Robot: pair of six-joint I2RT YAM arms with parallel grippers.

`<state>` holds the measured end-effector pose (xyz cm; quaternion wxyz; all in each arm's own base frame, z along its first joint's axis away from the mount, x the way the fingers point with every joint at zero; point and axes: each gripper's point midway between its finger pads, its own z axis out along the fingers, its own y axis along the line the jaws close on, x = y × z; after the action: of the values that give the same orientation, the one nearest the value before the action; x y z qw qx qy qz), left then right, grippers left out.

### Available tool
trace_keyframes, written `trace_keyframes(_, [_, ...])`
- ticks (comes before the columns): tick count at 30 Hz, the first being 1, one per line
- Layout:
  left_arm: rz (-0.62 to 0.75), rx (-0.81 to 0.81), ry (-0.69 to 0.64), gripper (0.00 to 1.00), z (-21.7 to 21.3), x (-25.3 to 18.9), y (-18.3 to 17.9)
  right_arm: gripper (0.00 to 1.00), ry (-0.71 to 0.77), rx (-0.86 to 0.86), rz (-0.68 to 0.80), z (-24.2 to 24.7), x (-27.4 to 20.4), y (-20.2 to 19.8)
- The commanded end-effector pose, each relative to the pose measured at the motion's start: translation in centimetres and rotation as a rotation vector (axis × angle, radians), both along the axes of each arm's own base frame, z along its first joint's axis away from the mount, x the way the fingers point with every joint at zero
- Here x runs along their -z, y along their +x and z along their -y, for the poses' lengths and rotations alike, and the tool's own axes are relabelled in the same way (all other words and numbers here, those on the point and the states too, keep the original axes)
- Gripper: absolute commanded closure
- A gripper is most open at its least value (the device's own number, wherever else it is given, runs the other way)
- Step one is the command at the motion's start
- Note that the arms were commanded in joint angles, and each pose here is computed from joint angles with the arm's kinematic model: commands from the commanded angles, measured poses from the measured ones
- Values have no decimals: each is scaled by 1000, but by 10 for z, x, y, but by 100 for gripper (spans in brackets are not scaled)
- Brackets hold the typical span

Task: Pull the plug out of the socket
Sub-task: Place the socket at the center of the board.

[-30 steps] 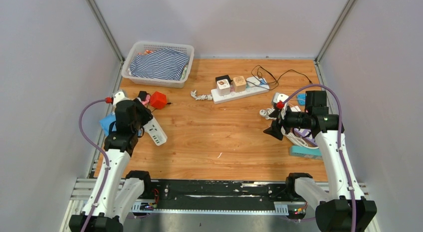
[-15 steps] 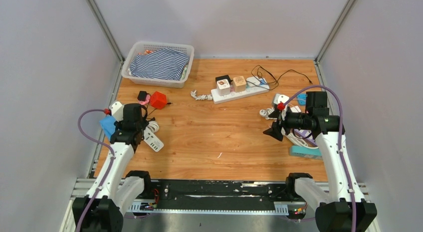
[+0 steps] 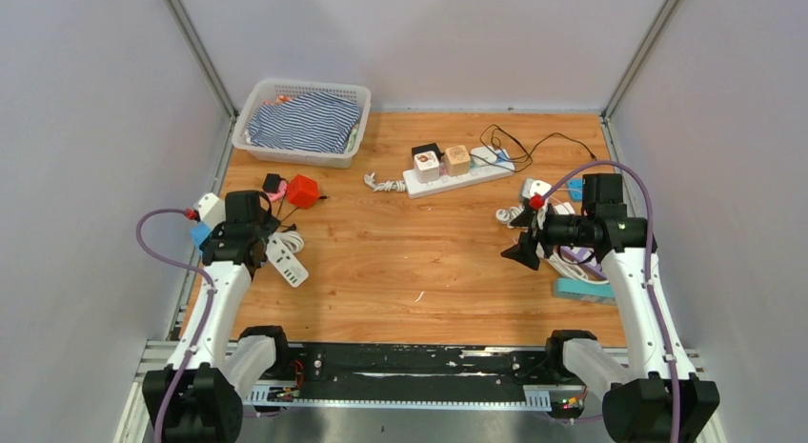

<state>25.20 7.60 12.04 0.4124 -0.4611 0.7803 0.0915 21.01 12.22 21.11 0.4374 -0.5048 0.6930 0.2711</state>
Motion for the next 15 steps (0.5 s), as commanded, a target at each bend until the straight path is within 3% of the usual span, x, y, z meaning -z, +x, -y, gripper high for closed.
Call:
trace_keyframes(1, [8,16,-46,0,7,-12,-4,25,20,10,-37,1,3,-4])
trace_keyframes(15, [287,243,-174,0,54,-75,-17,25,38,44,-59,5,8,-2])
